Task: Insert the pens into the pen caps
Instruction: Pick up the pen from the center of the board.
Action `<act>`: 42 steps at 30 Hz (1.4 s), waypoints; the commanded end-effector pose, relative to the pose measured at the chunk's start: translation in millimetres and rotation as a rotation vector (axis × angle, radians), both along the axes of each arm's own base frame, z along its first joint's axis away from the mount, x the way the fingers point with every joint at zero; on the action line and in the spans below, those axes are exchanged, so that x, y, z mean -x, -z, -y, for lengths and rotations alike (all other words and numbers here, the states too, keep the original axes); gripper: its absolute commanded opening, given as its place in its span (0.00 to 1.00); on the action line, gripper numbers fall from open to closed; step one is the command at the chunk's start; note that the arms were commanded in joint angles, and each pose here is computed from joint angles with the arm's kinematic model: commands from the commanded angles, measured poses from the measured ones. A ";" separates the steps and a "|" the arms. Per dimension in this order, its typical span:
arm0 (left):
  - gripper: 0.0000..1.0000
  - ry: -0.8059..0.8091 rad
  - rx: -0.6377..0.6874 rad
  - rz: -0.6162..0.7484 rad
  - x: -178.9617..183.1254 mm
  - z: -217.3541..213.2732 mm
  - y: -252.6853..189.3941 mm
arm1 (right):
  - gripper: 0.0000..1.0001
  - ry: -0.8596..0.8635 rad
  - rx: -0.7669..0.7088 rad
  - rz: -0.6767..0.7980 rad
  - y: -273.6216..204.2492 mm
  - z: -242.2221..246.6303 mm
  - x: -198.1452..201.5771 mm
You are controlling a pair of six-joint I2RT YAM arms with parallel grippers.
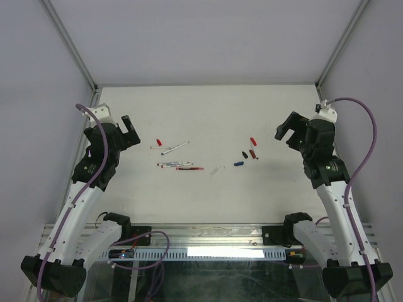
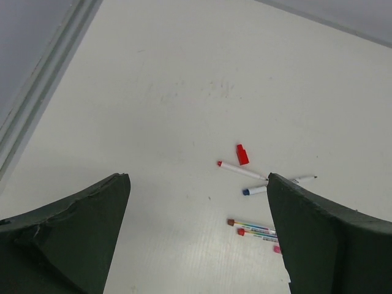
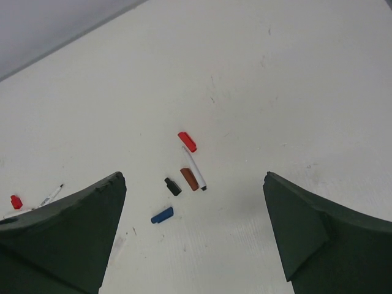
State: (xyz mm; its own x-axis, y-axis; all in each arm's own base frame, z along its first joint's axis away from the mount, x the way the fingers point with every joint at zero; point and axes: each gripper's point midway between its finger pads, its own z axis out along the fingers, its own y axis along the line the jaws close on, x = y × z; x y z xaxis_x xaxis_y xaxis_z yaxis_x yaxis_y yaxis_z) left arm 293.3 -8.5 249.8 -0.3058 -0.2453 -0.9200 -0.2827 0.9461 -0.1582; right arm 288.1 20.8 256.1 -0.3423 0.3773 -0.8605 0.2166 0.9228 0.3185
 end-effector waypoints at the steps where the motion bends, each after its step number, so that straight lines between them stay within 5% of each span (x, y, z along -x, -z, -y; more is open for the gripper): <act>1: 0.99 0.120 0.089 0.026 -5.2 29.7 -20.1 | 0.97 -0.088 -0.016 -0.012 -12.1 -14.2 -1.7; 17: 0.99 0.231 0.257 -0.083 21.8 62.4 4.4 | 0.88 -0.543 -0.063 -0.291 39.2 -99.3 -0.9; 24: 0.99 0.258 0.265 -0.070 29.1 65.1 3.6 | 0.85 -0.659 0.033 -0.365 64.6 -134.1 0.0; 32: 0.99 0.336 0.249 -0.039 37.5 71.8 4.4 | 0.84 -0.793 0.037 -0.216 58.3 -205.4 -6.6; 38: 0.99 0.358 0.236 0.028 36.1 72.1 0.3 | 0.83 -1.045 0.025 0.026 47.0 -264.3 11.1; 42: 0.99 0.375 0.229 0.027 30.4 76.0 4.6 | 0.82 -1.241 0.117 0.012 65.7 -291.8 20.8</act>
State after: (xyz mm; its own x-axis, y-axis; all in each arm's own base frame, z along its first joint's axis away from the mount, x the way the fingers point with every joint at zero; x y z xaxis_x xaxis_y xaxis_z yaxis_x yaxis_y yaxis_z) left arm 252.3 -74.0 230.9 -0.4406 -0.3385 -0.8315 0.0017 0.9259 -0.3778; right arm 260.1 273.6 163.7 -0.5962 -0.2214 -0.7717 -0.6523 0.6939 0.3049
